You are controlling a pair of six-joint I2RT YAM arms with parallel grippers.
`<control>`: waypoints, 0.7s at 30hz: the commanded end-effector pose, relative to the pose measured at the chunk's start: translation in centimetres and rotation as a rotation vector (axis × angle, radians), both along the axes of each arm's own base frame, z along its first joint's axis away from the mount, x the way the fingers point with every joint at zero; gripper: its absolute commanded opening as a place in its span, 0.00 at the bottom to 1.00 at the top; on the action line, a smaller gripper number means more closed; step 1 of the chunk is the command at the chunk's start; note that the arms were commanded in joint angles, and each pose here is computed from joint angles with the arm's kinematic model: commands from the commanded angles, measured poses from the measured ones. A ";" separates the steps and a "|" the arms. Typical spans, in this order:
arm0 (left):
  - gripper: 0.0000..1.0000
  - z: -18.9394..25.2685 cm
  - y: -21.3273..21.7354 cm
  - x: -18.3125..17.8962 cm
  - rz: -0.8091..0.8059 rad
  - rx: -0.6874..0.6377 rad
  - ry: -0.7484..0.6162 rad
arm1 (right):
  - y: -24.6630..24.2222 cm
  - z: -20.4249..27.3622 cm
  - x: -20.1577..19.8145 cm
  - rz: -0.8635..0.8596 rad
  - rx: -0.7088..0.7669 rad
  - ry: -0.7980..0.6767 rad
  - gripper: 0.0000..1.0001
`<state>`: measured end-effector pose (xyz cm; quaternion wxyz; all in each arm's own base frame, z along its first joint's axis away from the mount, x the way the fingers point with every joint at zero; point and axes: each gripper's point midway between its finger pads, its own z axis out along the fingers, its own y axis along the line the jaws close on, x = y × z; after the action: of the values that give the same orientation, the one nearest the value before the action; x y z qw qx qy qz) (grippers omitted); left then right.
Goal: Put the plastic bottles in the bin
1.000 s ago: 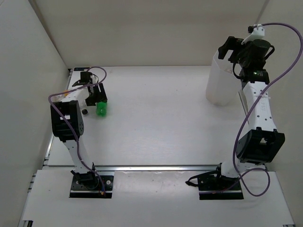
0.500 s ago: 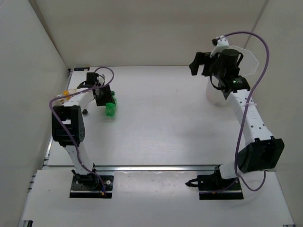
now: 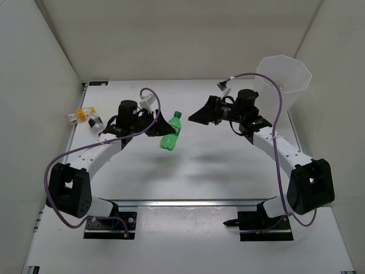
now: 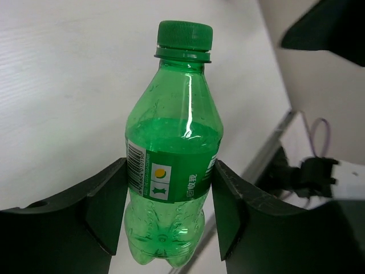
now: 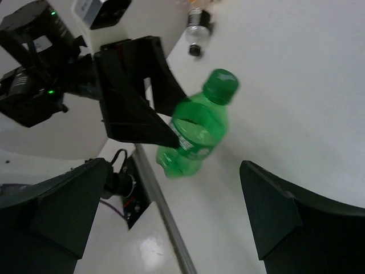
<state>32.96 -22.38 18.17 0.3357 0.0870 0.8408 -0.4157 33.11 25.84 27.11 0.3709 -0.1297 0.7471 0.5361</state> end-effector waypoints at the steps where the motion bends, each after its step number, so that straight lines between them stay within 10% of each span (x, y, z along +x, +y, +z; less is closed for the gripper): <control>1: 0.17 5.9 -2.7 -2.1 -0.131 -0.198 -0.127 | 3.0 3.7 -2.7 0.116 0.090 -0.108 0.99; 17: 0.15 7.9 -5.8 -7.3 -0.261 -0.262 -0.164 | 6.7 0.6 -3.1 -0.039 0.015 -0.101 0.97; 21: 0.16 7.9 -6.6 -7.6 -0.263 -0.275 -0.149 | 6.9 -0.1 -3.1 -0.045 0.053 -0.022 0.56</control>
<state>26.21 -28.42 24.30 0.3365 0.1622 0.7530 -0.5417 29.58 32.38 26.14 0.3834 -0.1315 0.7467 0.5274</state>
